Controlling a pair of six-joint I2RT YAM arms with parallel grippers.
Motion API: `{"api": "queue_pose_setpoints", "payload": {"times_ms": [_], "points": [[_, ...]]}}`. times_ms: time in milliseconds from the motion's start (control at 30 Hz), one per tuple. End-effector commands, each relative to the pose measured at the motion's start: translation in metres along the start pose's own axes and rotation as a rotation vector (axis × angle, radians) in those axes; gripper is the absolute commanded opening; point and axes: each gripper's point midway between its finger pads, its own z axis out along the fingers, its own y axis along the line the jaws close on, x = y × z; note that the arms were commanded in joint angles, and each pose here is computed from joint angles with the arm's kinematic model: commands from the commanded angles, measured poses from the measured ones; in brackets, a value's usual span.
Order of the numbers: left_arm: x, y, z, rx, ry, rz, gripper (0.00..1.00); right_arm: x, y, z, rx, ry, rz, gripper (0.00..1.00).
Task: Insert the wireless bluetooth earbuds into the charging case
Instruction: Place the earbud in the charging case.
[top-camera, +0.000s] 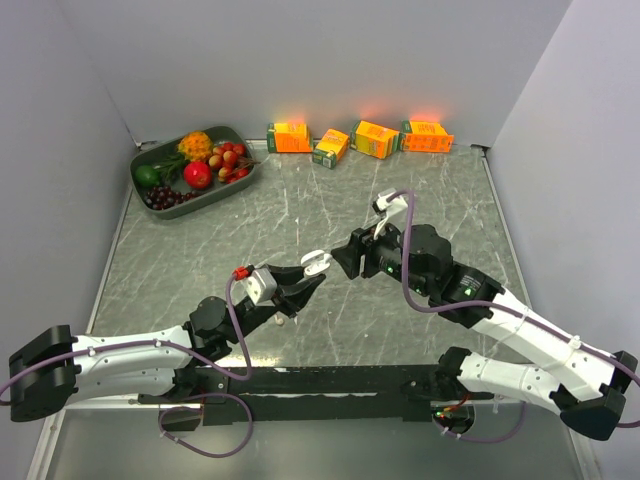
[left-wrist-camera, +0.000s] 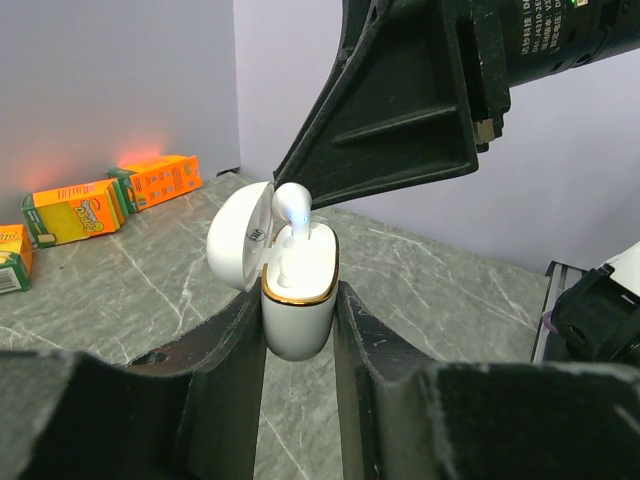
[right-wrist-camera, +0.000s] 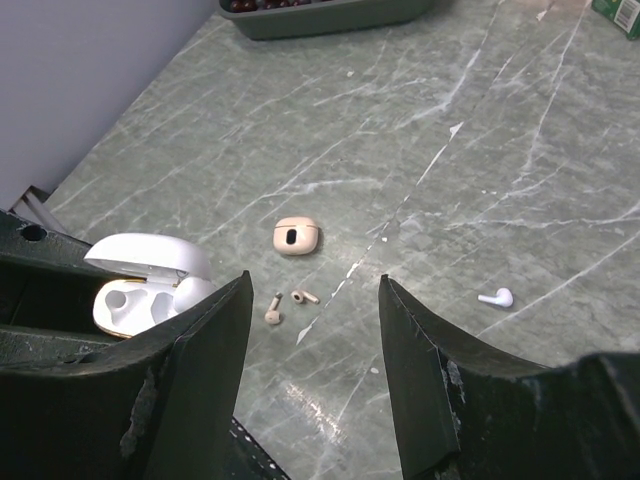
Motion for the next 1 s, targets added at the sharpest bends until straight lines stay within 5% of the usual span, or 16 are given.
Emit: {"api": "queue_pose_setpoints", "payload": {"times_ms": [0, 967], "points": [[-0.018, -0.002, 0.003, 0.006, -0.06, -0.022, 0.01, -0.025, 0.013, -0.006, -0.046, -0.063, -0.001, 0.61], [-0.02, 0.004, 0.008, -0.032, -0.057, -0.018, 0.01, -0.021, 0.025, -0.018, -0.099, -0.079, 0.012, 0.61]]}}
